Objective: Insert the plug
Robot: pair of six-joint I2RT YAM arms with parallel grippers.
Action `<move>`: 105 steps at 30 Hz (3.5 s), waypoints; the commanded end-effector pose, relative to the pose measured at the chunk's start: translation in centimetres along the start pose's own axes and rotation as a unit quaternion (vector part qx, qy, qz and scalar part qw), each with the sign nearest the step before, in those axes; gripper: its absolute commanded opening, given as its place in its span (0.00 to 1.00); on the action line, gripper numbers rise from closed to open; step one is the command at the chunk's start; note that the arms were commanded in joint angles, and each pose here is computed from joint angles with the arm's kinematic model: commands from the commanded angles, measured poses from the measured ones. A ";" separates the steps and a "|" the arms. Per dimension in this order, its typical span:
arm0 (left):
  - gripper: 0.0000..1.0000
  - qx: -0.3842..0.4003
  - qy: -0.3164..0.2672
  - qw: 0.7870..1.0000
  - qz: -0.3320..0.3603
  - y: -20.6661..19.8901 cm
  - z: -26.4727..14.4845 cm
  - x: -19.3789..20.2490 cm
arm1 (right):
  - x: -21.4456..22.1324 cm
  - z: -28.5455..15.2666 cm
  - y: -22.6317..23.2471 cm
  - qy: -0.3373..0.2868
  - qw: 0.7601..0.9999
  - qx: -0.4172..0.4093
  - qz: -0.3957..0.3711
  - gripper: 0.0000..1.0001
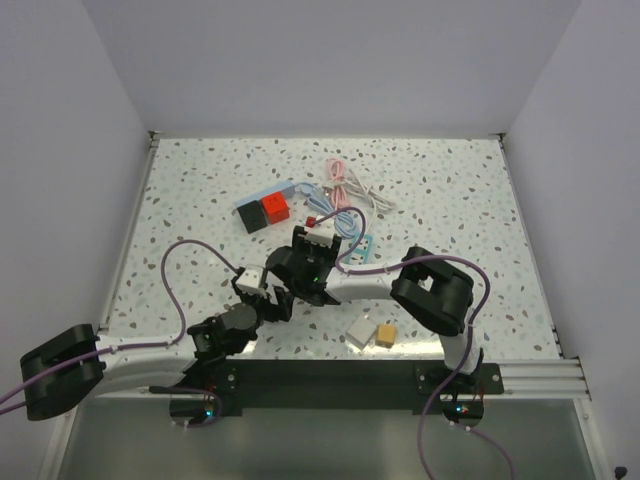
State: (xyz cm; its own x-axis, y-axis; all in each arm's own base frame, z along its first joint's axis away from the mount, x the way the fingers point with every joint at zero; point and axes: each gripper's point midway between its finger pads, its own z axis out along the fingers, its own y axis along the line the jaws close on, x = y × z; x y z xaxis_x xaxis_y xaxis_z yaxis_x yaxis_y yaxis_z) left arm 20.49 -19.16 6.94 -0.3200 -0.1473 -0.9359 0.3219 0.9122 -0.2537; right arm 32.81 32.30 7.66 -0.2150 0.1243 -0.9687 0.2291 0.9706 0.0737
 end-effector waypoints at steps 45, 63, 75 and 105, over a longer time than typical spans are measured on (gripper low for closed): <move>0.82 0.023 -0.031 0.999 -0.031 -2.0 -0.3 -1.8 | 15.8 -6.4 -10.2 0.218 0.930 -0.007 -0.297 0.00; 0.85 0.012 -0.030 0.999 -0.025 -1.7 -0.5 -2.2 | 8.1 -0.9 -7.1 0.176 0.942 0.010 -0.286 0.45; 0.88 0.010 -0.032 0.999 -0.013 -1.9 -0.3 -2.5 | 5.3 1.8 -4.1 0.184 0.953 -0.035 -0.236 0.72; 0.99 0.041 -0.116 0.987 0.103 -5.7 1.5 -10.0 | -3.9 1.4 -1.9 0.225 0.938 -0.241 -0.110 0.00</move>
State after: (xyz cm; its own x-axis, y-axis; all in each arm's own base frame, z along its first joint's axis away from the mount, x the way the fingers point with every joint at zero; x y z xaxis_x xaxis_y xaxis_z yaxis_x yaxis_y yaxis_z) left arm 22.33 -21.66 13.15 -0.1251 -0.0293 -0.9917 0.3841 0.9202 -0.0756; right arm 35.57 29.43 8.95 -0.6053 -0.1144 -0.7877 -0.2200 0.9751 0.0274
